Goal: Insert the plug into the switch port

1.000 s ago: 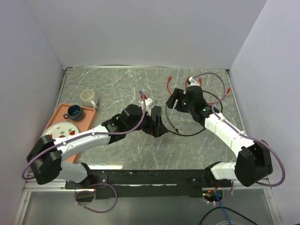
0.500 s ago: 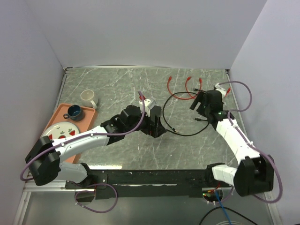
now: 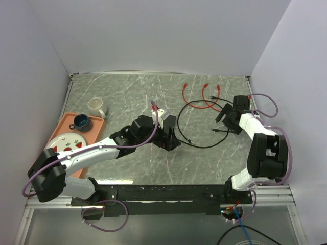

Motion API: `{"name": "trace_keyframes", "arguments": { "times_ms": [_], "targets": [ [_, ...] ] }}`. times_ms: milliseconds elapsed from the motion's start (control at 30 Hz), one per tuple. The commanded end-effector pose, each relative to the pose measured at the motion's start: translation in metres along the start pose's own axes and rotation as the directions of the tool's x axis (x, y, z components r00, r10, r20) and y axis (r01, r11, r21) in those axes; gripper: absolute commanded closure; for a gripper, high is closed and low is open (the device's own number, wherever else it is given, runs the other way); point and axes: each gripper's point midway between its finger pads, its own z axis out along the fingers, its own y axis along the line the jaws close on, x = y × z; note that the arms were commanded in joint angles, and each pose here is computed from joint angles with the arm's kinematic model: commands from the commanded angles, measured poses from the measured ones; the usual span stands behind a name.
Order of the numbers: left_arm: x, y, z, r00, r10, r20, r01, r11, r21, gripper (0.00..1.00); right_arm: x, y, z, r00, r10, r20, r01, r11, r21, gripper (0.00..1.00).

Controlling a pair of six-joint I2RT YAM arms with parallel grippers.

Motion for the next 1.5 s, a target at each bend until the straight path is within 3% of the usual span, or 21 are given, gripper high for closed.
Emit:
{"name": "trace_keyframes", "arguments": {
  "times_ms": [0,33,367,467,733,1167,1333,1433,1467],
  "targets": [
    [-0.011,-0.01,-0.005,0.999,0.028,0.042,-0.03,0.999,0.041,0.01,-0.01,-0.001,0.006,1.0,0.013,-0.01,-0.013,1.0,0.004,0.11],
    [-0.012,-0.011,-0.005,0.999,0.029,0.044,-0.031,0.999,0.043,0.01,-0.011,-0.001,0.008,1.0,0.018,-0.006,-0.018,1.0,-0.002,0.14],
    [-0.013,-0.009,-0.01,0.998,0.034,0.054,-0.035,0.999,0.03,0.01,-0.004,-0.004,0.025,0.996,0.039,-0.075,-0.039,0.999,0.002,0.17],
    [-0.014,-0.009,-0.01,0.998,0.034,0.058,-0.036,0.999,0.034,0.01,0.0,0.0,0.031,0.992,0.068,-0.104,-0.07,0.997,-0.021,0.32],
    [-0.014,-0.007,-0.014,0.997,0.032,0.064,-0.034,0.999,0.018,0.01,0.004,0.003,0.042,0.987,0.077,-0.145,-0.082,0.996,-0.028,0.32],
    [-0.011,-0.006,-0.009,0.998,0.027,0.053,-0.028,0.999,0.022,0.01,-0.005,0.025,-0.002,0.994,0.04,-0.105,-0.057,0.984,-0.168,0.32],
    [-0.01,-0.007,-0.004,0.999,0.02,0.049,-0.022,0.999,0.03,0.01,-0.001,0.013,0.002,0.996,0.02,-0.091,-0.031,0.992,-0.119,0.31],
    [-0.008,-0.006,-0.002,0.999,0.02,0.041,-0.021,0.999,0.029,0.01,0.009,0.018,0.014,0.99,0.035,-0.139,-0.055,0.988,-0.143,0.27],
    [-0.008,-0.006,-0.002,0.999,0.023,0.04,-0.024,0.999,0.029,0.0,0.014,0.019,0.019,0.987,0.039,-0.159,-0.063,0.987,-0.148,0.21]
  ]
}}
